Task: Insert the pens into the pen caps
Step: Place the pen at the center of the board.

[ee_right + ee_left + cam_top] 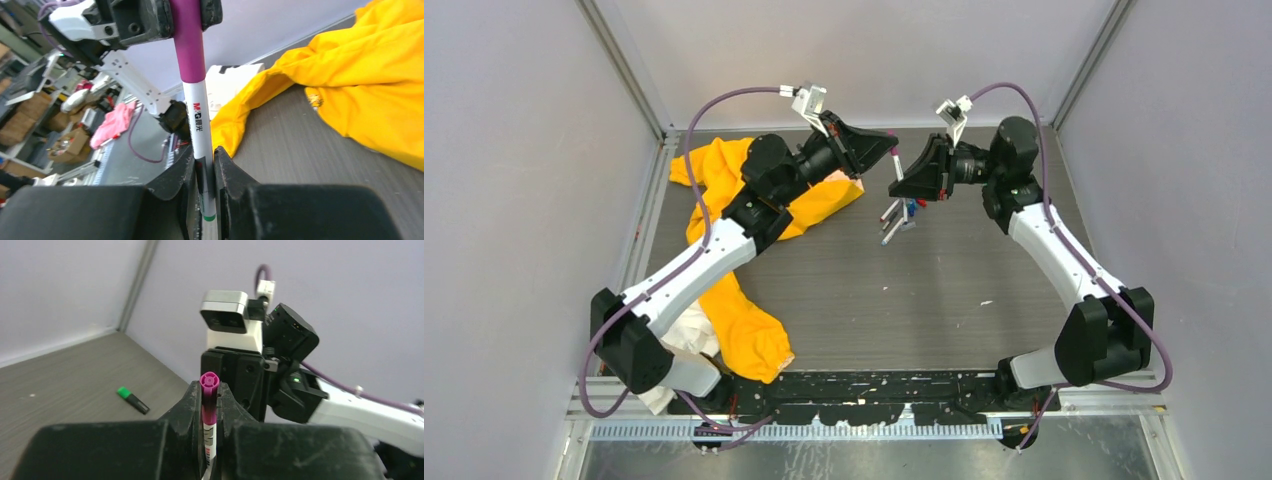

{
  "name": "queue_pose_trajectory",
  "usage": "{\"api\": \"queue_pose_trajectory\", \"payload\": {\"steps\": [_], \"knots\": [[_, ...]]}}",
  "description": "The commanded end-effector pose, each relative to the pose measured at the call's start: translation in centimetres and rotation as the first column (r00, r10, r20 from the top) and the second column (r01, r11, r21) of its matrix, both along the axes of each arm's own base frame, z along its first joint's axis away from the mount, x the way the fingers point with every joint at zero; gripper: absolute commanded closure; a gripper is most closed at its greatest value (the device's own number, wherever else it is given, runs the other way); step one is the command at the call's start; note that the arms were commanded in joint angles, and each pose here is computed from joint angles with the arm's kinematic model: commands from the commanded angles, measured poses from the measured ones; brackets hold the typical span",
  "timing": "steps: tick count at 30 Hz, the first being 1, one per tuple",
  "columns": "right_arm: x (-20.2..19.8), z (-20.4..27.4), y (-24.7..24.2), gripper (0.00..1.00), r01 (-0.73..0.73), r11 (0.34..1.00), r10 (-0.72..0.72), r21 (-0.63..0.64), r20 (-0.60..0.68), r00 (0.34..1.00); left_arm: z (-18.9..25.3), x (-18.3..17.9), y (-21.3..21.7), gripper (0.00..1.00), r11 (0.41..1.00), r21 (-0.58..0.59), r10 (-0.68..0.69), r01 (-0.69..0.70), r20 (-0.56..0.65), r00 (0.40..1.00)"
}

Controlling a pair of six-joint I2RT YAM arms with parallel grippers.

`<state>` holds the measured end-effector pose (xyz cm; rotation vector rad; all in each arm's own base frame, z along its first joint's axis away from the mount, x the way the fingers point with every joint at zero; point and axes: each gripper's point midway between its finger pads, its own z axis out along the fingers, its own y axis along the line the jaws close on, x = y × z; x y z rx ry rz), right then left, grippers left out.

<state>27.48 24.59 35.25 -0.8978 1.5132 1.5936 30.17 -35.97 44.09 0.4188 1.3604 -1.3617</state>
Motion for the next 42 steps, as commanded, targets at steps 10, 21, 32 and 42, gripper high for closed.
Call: {"api": "queue_pose_trajectory", "payload": {"steps": [10,21,32,42], "knots": [[5.0,0.0,-1.6,0.99,0.278,0.959,-0.276,-0.061,0.047,0.960,-5.7,-2.6,-3.0,1.00,0.985,0.156,0.089,-0.073,-0.101,0.991],[2.3,-8.7,-5.8,0.99,0.284,0.919,-0.295,-0.272,-0.001,0.955,-2.2,0.6,5.0,0.41,0.975,0.015,0.222,-0.222,-0.127,0.967],[5.5,-23.0,-17.2,0.90,0.521,0.450,-0.751,-0.725,0.007,0.660,-13.5,1.3,8.2,0.34,0.938,0.252,0.305,-0.237,-0.277,0.911],[11.2,-29.1,-21.1,0.81,0.413,0.294,-0.801,-0.862,0.013,0.598,-18.9,1.9,7.3,0.36,0.934,0.302,0.309,-0.191,-0.415,0.856]]}}
